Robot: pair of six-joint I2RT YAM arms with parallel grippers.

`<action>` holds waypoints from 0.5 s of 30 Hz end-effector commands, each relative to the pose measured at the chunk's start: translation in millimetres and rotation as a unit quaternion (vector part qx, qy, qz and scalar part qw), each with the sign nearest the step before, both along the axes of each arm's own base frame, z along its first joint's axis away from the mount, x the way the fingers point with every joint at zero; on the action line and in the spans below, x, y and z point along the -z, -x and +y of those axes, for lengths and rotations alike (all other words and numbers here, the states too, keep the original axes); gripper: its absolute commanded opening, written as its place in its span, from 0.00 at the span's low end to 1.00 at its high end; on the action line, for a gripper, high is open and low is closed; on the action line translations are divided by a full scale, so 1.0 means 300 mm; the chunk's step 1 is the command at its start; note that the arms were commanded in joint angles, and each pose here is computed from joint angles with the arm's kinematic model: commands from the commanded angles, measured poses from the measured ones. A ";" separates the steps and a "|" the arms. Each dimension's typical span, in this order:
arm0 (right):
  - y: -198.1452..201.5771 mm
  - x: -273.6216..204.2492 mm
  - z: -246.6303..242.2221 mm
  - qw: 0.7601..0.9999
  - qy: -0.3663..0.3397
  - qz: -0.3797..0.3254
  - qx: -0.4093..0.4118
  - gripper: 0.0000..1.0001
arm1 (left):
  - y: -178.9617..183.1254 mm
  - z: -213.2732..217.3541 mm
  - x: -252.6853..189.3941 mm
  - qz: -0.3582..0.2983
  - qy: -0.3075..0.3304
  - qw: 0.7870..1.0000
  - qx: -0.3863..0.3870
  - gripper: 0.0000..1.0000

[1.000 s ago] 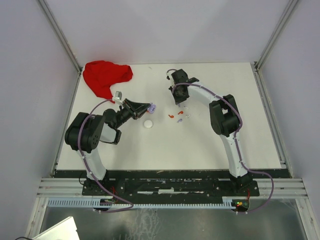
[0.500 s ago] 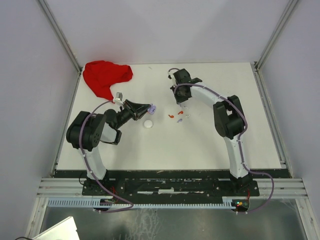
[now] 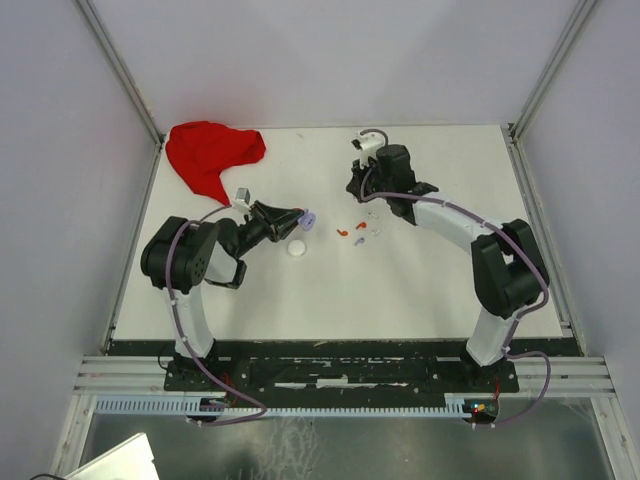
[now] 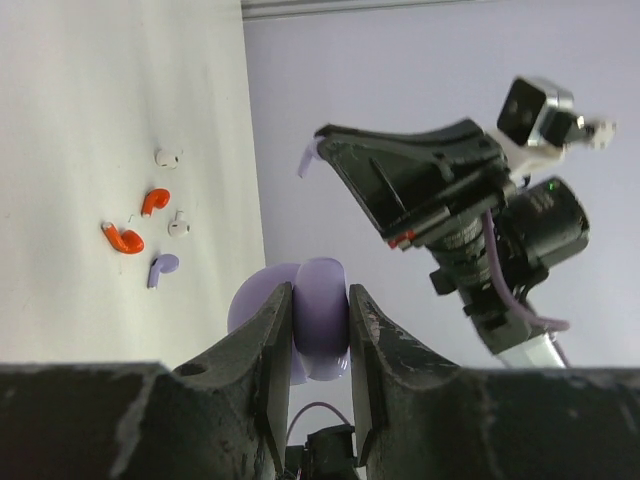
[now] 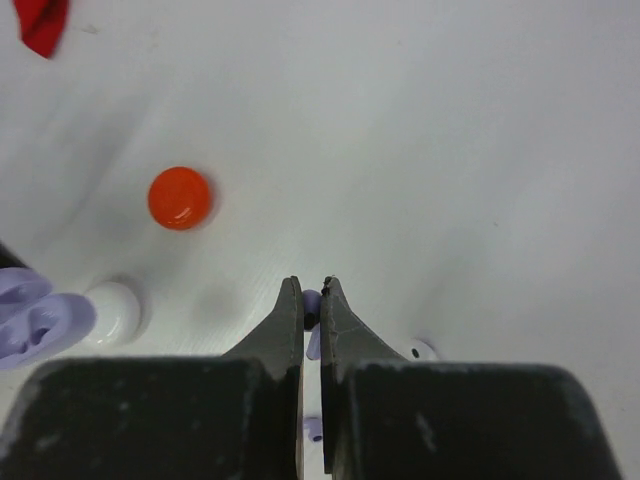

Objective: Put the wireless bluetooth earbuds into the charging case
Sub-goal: Pick up the earbud from the center of the board, then place the earbud in the charging case.

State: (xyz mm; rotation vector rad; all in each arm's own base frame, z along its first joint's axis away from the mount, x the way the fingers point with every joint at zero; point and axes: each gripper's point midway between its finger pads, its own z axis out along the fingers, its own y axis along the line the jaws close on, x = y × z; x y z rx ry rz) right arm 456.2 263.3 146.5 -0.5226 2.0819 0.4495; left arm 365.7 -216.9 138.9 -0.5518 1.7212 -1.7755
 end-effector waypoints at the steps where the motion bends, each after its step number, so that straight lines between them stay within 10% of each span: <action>1: 0.031 -0.342 0.103 0.959 -0.181 -0.207 -0.060 0.02 | 0.008 -0.027 -0.106 -0.041 0.053 0.997 0.024 0.03; 15: 0.254 -0.383 0.195 0.860 -0.246 -0.400 -0.200 0.02 | 0.015 -0.077 -0.098 -0.004 0.085 0.995 0.057 0.03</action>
